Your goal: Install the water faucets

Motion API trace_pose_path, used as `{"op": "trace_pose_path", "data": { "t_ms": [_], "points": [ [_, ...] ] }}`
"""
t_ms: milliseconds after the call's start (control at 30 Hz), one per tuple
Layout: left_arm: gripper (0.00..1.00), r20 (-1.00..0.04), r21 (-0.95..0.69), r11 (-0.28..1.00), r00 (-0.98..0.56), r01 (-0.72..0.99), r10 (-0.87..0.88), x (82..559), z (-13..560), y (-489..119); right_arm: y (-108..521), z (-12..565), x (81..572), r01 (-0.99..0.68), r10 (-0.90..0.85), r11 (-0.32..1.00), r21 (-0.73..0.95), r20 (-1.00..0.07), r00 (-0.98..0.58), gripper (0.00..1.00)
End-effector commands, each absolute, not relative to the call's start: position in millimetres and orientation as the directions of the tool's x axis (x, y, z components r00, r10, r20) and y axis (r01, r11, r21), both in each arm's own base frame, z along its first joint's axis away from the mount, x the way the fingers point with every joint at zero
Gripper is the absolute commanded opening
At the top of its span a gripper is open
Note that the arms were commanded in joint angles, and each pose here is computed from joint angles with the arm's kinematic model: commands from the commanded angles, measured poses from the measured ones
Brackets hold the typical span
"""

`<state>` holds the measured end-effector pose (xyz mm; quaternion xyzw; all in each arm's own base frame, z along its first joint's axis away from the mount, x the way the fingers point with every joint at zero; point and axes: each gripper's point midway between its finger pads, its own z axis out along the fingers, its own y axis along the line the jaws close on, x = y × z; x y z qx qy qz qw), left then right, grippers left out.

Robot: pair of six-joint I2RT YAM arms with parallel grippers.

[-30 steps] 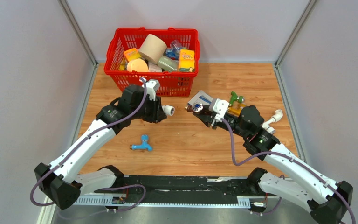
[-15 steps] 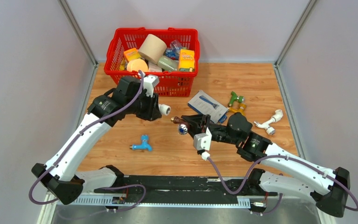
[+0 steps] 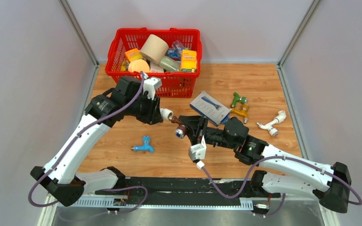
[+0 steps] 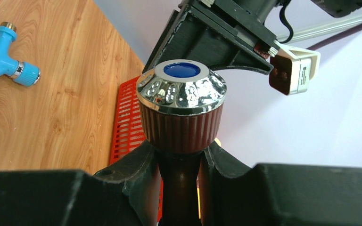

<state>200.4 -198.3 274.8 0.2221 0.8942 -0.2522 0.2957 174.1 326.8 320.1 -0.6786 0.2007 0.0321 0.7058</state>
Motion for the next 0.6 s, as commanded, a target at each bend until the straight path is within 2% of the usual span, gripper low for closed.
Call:
{"op": "trace_pose_path", "data": {
  "t_ms": [0,567],
  "points": [
    [0.00,-0.687,-0.327,0.734,-0.683,0.595,0.248,194.1,295.7,-201.8,331.1,331.6,173.5,-0.225,-0.232,0.102,-0.969,-0.243,0.942,0.00],
    [0.00,-0.699,-0.348,0.704,-0.672,0.619,0.246,185.6,302.7,-206.9,331.1,321.5,183.4,-0.170,-0.289,0.090,-0.981,-0.189,0.939,0.00]
  ]
}}
